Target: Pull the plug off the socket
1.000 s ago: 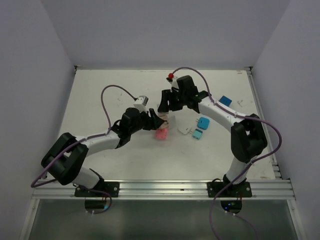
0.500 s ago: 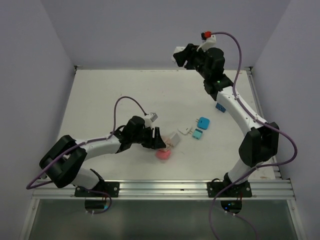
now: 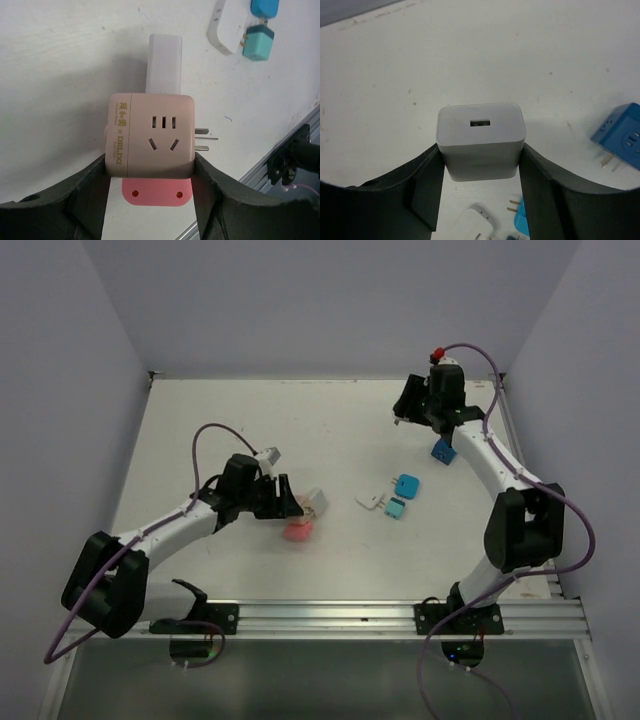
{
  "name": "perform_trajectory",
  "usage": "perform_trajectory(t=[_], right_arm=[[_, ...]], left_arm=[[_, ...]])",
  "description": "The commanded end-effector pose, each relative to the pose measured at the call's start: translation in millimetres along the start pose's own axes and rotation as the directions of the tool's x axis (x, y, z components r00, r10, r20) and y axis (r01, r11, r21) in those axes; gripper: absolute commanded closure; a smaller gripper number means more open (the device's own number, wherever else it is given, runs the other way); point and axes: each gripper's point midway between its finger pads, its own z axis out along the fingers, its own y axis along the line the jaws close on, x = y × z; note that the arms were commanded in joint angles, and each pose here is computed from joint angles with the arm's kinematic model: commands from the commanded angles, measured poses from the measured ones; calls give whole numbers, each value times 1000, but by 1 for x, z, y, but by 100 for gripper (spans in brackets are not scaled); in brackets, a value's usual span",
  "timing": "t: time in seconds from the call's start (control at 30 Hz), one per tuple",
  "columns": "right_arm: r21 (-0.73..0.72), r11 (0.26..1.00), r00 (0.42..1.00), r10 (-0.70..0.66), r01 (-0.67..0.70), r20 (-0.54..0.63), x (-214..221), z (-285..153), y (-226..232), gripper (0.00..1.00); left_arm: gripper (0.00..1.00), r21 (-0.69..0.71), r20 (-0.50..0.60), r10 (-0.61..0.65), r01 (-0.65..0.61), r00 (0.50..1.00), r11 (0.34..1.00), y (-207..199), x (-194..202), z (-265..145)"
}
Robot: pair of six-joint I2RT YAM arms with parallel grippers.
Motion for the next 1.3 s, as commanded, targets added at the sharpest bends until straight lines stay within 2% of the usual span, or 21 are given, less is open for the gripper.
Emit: perform_trajectory(t=[0.0, 0.13, 0.3, 0.5, 0.53, 0.7, 0.87, 1.1, 1.2, 1.27], right_arm=[[75, 995, 996, -64, 69, -63, 15, -25, -22, 100], [168, 980, 975, -72, 109, -209, 56, -34, -57, 100], [244, 959, 953, -69, 144, -293, 96, -55, -89, 100], [336, 928, 919, -17, 160, -393, 138, -79, -126, 100], [344, 926, 896, 13, 157, -444, 151, -85, -133, 100], [341, 925, 855, 38, 166, -518, 175, -84, -138, 100], [337, 930, 841, 62, 146, -537, 189, -80, -138, 99], [306, 949, 824, 108, 82, -557, 206, -69, -130, 79], [295, 952, 817, 107, 79, -566, 211, -66, -125, 68], [291, 953, 818, 102, 83, -567, 212, -65, -122, 53]], left_arm=[[100, 50, 160, 85, -94, 983, 994, -28, -68, -32], [100, 58, 248, 103, -121, 963, 991, -35, -105, -58], [100, 37, 368, 106, -128, 924, 991, -20, -143, -92], [100, 61, 463, 125, -172, 878, 983, -15, -145, -109], [100, 74, 502, 143, -207, 853, 976, -15, -139, -109], [100, 94, 509, 136, -213, 850, 973, -15, -132, -110], [100, 93, 511, 148, -225, 847, 970, -16, -131, -112], [100, 121, 511, 138, -230, 848, 966, -17, -130, -115], [100, 130, 510, 133, -229, 850, 965, -18, -129, -115], [100, 134, 507, 130, -227, 852, 965, -17, -128, -114]])
